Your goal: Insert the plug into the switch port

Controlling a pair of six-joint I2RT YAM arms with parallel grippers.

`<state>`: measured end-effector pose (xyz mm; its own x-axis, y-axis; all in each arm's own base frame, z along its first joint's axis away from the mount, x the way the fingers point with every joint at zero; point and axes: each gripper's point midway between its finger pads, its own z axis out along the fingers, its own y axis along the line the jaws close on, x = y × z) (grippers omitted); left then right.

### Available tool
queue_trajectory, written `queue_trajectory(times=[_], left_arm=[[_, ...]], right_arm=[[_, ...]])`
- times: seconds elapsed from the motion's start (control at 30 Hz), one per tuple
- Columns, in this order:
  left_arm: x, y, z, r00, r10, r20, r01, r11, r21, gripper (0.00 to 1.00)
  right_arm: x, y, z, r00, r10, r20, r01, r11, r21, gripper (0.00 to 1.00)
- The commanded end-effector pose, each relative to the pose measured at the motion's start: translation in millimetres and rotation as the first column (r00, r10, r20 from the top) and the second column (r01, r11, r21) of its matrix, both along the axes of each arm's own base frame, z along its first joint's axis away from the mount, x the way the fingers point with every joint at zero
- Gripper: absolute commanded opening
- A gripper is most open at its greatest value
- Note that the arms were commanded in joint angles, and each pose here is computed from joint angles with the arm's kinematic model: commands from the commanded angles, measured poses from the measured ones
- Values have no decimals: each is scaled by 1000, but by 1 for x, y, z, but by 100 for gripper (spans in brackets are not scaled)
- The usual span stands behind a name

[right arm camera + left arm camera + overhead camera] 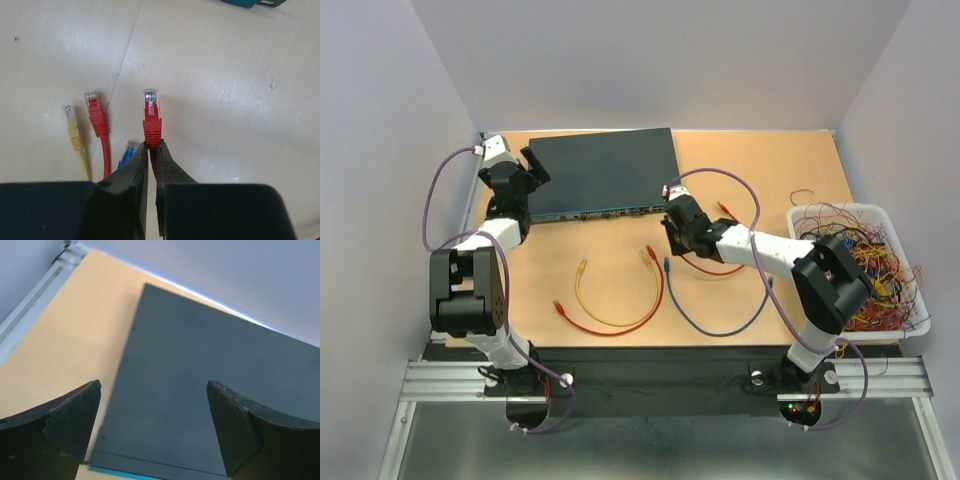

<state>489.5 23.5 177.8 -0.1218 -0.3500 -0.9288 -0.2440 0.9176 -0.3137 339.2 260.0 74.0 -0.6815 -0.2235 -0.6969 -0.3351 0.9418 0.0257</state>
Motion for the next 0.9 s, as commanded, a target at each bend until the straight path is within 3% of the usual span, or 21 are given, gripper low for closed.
queue_trajectory(times=[0.0, 0.17, 0.53, 0.87], left_arm=[[3, 20, -2, 1000, 3, -7, -3, 997, -80, 98], [8, 15, -29, 996, -79, -51, 77, 996, -36, 95], [16, 27, -26, 996, -89, -18, 89, 996, -30, 94], [24, 20, -34, 980, -197, -17, 194, 973, -125, 93]], right_arm=[[31, -2, 16, 996, -58, 66, 58, 998, -1, 0], [59, -17, 3, 994, -109, 25, 109, 994, 14, 0], [87, -4, -6, 993, -113, 17, 113, 994, -1, 0], [108, 6, -9, 989, -143, 25, 143, 990, -2, 0]])
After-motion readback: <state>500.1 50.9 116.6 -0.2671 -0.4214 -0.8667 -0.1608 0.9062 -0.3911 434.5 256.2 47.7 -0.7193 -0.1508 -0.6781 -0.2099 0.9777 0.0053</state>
